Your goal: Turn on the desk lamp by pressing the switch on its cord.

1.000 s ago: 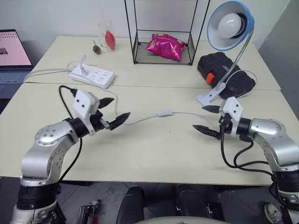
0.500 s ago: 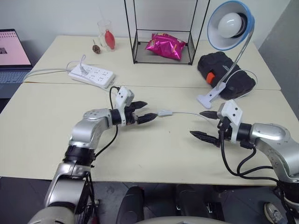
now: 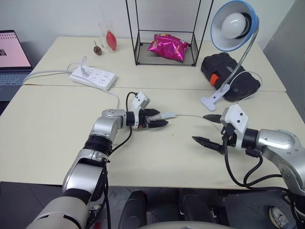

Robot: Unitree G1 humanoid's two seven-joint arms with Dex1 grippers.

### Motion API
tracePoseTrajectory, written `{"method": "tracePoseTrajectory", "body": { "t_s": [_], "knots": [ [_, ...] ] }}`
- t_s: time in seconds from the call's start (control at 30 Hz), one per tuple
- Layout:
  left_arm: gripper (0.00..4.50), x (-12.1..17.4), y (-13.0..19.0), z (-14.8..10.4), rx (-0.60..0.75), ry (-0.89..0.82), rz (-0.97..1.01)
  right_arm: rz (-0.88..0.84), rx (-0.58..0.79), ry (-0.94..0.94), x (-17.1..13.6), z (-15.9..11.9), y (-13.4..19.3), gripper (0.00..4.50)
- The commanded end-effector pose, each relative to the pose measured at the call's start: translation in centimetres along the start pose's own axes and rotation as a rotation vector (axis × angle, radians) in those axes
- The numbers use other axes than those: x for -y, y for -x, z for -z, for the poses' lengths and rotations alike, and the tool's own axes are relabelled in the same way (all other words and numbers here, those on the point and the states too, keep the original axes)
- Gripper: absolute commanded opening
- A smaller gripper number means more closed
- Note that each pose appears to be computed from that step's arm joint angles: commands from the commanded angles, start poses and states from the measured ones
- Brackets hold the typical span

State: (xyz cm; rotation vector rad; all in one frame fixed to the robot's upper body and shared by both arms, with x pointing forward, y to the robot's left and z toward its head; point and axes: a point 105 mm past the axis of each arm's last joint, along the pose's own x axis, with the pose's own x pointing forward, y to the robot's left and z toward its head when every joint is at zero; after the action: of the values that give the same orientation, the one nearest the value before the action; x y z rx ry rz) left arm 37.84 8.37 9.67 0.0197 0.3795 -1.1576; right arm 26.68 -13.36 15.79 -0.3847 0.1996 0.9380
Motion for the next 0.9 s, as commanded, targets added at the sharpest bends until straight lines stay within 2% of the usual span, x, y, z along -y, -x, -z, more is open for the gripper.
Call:
{"method": "tracePoseTrajectory", "body": {
  "t_s": [0.03, 0.13, 0.2, 0.27, 0.4, 0.47, 0.63, 0.8, 0.9],
  "knots": [
    [3.63, 0.4, -0.5, -0.3, -0.001, -0.018, 0.023, 0.012, 0.028, 0.041, 0.0, -1.2, 0.4, 4.5],
    [2.85, 0.5, -0.8, -0.2, 0.002, -0.018, 0.022, 0.008, 0.03, 0.04, -0.1, -1.2, 0.3, 4.5],
    [2.56, 0.6, -1.0, -0.1, 0.002, -0.021, 0.022, 0.007, 0.031, 0.04, -0.1, -1.2, 0.3, 4.5],
    [2.01, 0.7, -1.1, 0.0, 0.001, -0.027, 0.018, 0.007, 0.03, 0.039, -0.2, -1.2, 0.2, 4.5],
    [1.38, 0.8, -1.2, 0.3, -0.014, -0.071, 0.022, 0.007, 0.029, 0.038, -0.3, -1.1, 0.1, 4.5],
    [1.12, 1.1, -0.8, 0.5, -0.033, -0.136, 0.036, 0.038, 0.072, -0.01, 0.0, -1.5, 0.0, 4.5],
    [1.11, 1.6, 0.0, 0.0, -0.021, -0.27, 0.039, 0.129, 0.151, -0.197, 0.9, -1.6, -0.2, 4.5],
    [1.11, 2.1, 0.8, -2.9, 0.096, -0.382, -0.02, 0.07, 0.204, -0.493, -2.3, -0.6, -1.5, 4.5],
    [1.11, 2.5, 1.2, -3.9, 0.136, -0.411, -0.042, 0.079, 0.245, -0.659, -2.9, -0.6, -2.2, 4.5]
  ]
}}
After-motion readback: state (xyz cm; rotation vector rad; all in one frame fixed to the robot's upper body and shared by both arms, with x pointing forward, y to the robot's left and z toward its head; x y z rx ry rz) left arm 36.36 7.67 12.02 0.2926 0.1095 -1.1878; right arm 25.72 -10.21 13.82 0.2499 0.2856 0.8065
